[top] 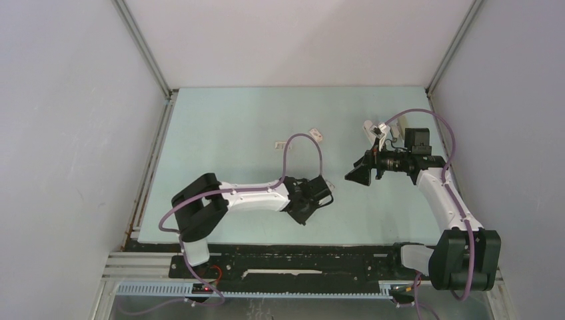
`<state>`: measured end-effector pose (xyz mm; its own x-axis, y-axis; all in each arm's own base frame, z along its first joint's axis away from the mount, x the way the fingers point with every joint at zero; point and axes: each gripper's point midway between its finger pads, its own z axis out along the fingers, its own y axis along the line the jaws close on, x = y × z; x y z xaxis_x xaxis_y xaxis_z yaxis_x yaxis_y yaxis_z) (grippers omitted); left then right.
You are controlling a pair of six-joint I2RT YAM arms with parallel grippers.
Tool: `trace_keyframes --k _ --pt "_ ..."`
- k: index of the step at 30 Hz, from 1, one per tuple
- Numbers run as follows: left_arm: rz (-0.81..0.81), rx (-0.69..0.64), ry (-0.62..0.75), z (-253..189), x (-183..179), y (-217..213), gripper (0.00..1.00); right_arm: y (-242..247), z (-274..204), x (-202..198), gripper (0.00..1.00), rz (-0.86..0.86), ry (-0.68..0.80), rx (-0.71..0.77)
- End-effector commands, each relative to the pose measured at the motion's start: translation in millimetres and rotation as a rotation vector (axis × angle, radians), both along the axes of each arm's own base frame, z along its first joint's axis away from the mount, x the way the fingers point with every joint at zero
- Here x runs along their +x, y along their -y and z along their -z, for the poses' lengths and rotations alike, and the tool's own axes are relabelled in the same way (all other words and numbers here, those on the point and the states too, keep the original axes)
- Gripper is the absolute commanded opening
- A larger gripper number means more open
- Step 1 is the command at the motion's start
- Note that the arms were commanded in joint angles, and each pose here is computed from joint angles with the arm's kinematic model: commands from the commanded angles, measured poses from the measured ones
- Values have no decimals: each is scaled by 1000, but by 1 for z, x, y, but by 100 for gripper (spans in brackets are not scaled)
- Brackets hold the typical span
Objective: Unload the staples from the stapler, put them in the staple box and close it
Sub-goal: Pick up the staple from the center of the board.
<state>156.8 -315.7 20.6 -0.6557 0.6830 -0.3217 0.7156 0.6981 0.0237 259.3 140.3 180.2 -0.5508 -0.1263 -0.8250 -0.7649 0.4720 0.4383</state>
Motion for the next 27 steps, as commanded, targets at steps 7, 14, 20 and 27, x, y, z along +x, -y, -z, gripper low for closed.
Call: trace_keyframes --k 7,14,20,27 --pt "-214 -218 77 -44 48 -6 6 2 -7 0 93 2 38 5" --pt "-320 -255 80 -45 69 -24 6 3 -6 1 93 6 34 5" --pt "-406 -283 73 -48 88 -34 6 3 -4 2 93 6 27 6" --pt "-476 -326 91 -62 114 -38 6 3 -3 3 93 7 17 9"
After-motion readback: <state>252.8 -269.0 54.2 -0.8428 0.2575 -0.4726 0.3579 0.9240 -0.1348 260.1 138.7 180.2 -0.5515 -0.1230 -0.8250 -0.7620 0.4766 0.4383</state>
